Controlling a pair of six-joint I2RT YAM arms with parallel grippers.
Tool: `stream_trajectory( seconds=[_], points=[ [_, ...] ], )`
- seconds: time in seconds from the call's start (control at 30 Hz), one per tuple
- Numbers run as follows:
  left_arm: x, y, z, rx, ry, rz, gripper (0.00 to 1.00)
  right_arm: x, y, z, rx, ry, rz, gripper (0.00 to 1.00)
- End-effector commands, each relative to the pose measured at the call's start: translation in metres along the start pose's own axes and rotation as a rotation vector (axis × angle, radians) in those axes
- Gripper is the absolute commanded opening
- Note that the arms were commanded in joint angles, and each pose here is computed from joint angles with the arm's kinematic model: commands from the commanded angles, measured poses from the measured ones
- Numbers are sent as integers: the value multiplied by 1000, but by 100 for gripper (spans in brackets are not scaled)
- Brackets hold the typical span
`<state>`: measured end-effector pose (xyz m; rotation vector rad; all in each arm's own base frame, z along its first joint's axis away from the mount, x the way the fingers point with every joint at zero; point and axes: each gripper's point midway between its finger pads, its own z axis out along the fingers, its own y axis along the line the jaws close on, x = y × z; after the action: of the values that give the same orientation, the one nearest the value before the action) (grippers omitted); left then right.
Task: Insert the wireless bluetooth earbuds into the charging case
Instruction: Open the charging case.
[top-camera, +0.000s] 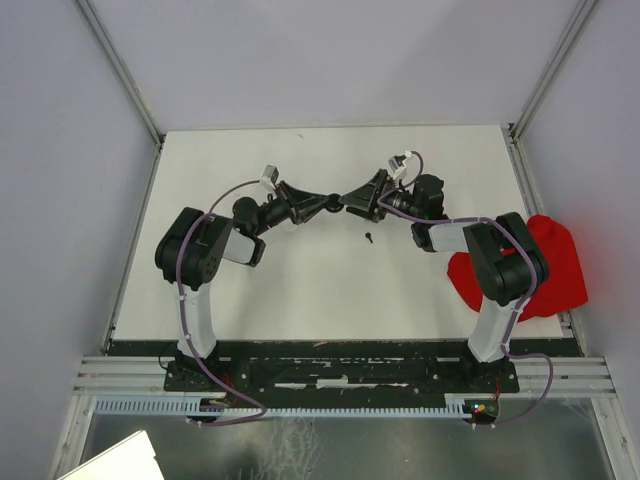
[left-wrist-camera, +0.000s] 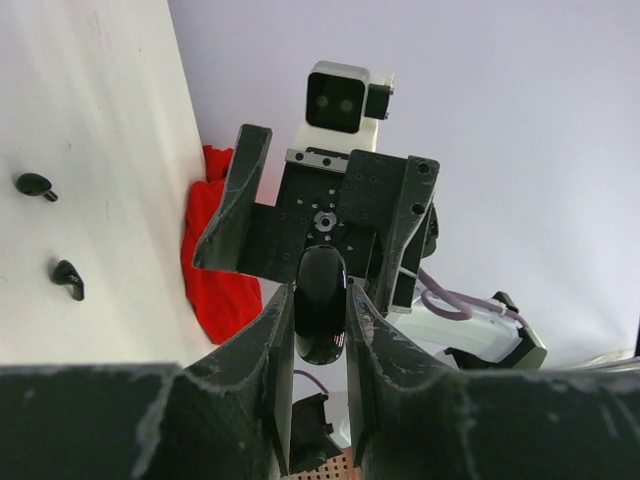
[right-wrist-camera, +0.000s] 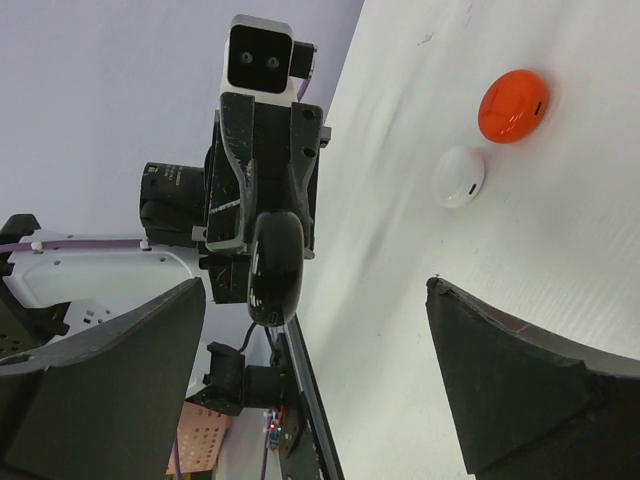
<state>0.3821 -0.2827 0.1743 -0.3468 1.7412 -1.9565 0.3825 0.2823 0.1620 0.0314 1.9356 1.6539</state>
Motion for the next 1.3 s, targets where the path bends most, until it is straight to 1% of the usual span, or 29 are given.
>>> stream_trajectory(
  seconds=[0.0,0.3,0.7,1.03,1.27],
  points=[
    [-6,-35,1,110,-22,12,3,-9,16,-2,-42,-19,-68,99],
    [-4,-44,2,130,-7,16,3,-11,11,1,-25,-15,-66,99],
    [-1,-58,4,163,9,17,3,-12,-8,4,65,-5,-64,99],
    [3,-59,6,172,17,13,3,-15,-12,8,72,-8,-60,99],
    [-1,-56,6,169,1,8,3,-16,-10,5,88,-10,-79,99]
  ],
)
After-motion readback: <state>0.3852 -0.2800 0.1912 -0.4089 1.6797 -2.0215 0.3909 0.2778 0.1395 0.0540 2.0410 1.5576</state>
